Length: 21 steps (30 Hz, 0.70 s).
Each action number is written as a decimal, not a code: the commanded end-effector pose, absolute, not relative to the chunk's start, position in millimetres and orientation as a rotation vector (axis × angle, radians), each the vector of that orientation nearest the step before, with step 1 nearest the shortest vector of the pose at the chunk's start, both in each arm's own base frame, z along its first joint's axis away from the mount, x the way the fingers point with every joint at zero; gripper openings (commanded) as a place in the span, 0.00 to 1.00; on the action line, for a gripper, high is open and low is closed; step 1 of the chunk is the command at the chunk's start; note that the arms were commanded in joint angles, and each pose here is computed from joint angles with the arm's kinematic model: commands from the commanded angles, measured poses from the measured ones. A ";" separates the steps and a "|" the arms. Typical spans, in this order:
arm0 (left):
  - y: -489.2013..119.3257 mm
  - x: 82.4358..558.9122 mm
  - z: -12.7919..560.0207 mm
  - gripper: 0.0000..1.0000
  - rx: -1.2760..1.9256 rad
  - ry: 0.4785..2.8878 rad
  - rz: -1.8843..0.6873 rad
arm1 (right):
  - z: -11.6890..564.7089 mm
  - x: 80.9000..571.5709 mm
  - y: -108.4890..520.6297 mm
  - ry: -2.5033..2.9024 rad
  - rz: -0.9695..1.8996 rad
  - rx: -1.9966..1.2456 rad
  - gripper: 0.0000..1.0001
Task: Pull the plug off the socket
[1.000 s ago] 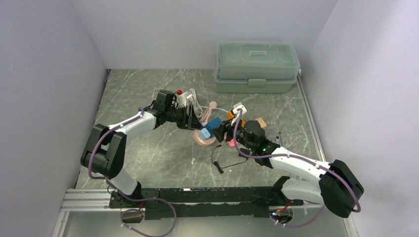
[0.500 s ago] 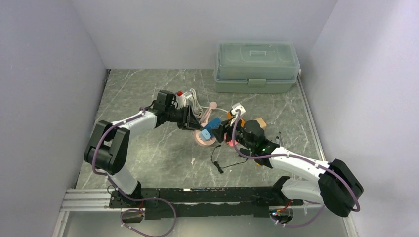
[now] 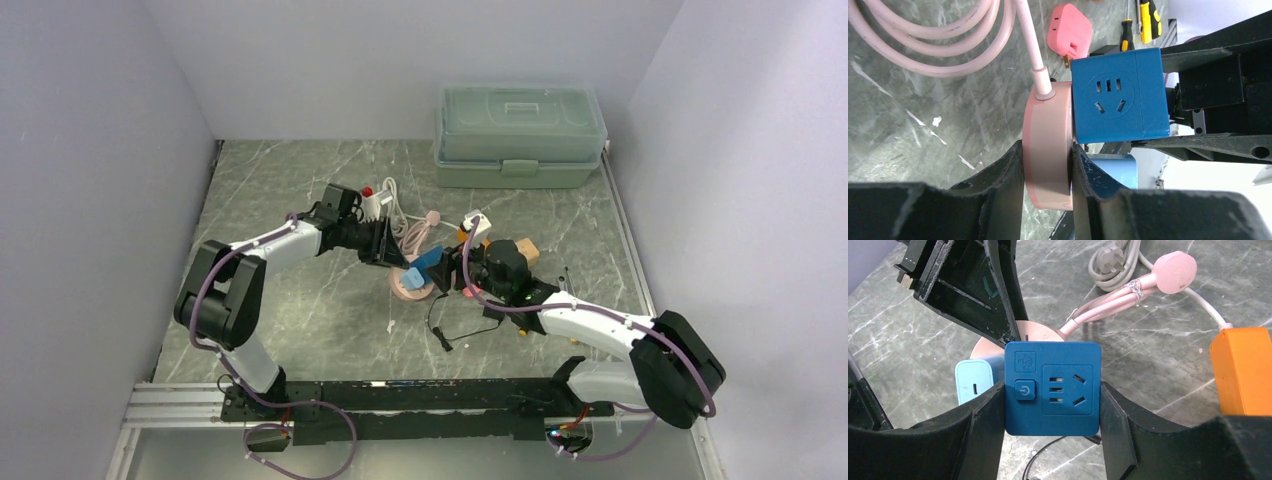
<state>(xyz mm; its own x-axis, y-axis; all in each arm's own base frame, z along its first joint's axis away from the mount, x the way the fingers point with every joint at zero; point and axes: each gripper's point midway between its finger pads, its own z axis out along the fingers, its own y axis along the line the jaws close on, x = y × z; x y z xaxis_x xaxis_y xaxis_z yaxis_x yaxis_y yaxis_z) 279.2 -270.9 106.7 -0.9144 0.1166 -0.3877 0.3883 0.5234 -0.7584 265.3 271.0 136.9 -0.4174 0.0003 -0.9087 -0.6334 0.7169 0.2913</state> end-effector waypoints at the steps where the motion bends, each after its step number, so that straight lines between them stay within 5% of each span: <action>1: -278.5 280.5 117.9 0.00 0.465 2.424 -1.451 | 193.4 270.1 275.9 1.660 0.840 -0.417 0.00; 8: -269.3 290.2 107.8 0.00 0.353 2.471 -1.460 | 174.9 252.0 279.7 1.707 0.833 -0.425 0.00; 21: -265.8 278.3 80.5 0.00 0.661 2.533 -0.997 | 201.7 280.8 286.9 1.805 0.845 -0.347 0.00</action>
<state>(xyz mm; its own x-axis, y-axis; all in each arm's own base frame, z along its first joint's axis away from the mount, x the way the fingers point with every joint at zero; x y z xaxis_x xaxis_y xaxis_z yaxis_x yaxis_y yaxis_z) 269.2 -277.8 87.6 -0.9127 0.2019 -0.3553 0.4052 0.5596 -0.7229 249.5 264.8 116.9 -0.5042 -0.0339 -0.8629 -0.5707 0.7631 0.3034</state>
